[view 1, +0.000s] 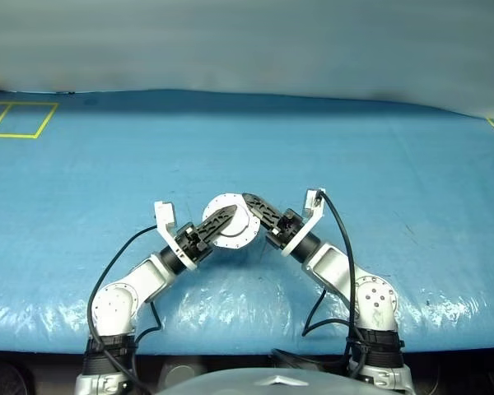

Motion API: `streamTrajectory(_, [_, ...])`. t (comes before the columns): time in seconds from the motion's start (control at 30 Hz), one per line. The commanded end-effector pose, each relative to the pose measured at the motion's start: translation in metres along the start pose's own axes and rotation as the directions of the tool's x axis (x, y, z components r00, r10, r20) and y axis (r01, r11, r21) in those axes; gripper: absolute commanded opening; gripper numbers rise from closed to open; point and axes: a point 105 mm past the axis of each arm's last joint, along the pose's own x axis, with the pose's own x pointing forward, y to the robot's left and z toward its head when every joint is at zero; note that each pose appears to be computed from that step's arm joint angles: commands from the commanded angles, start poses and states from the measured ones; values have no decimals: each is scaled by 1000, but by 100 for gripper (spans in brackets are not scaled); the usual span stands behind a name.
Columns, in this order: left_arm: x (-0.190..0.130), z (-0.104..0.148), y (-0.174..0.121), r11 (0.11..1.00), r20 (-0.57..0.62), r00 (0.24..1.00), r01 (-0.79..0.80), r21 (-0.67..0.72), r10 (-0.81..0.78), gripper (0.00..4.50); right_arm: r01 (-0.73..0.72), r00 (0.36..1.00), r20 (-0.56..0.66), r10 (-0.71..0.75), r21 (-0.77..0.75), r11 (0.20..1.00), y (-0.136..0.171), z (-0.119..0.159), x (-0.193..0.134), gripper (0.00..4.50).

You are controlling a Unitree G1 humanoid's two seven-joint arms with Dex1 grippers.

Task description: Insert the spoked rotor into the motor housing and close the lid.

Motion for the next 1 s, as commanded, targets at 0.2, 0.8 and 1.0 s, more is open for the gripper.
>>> streamTrajectory(0.2, [6, -38, 10, 998, -212, 976, -52, 19, 55, 273, -63, 997, 32, 65, -61, 996, 20, 11, 11, 126])
streamTrajectory(0.8, [4, -4, 26, 987, -66, 988, -132, 95, 139, 273, -31, 998, 47, 35, -90, 995, 16, 13, 13, 418])
streamTrajectory(1.0, [3, 15, 23, 980, 13, 990, -138, 143, 138, 273, 5, 998, 64, 1, -97, 995, 10, 16, 13, 418])
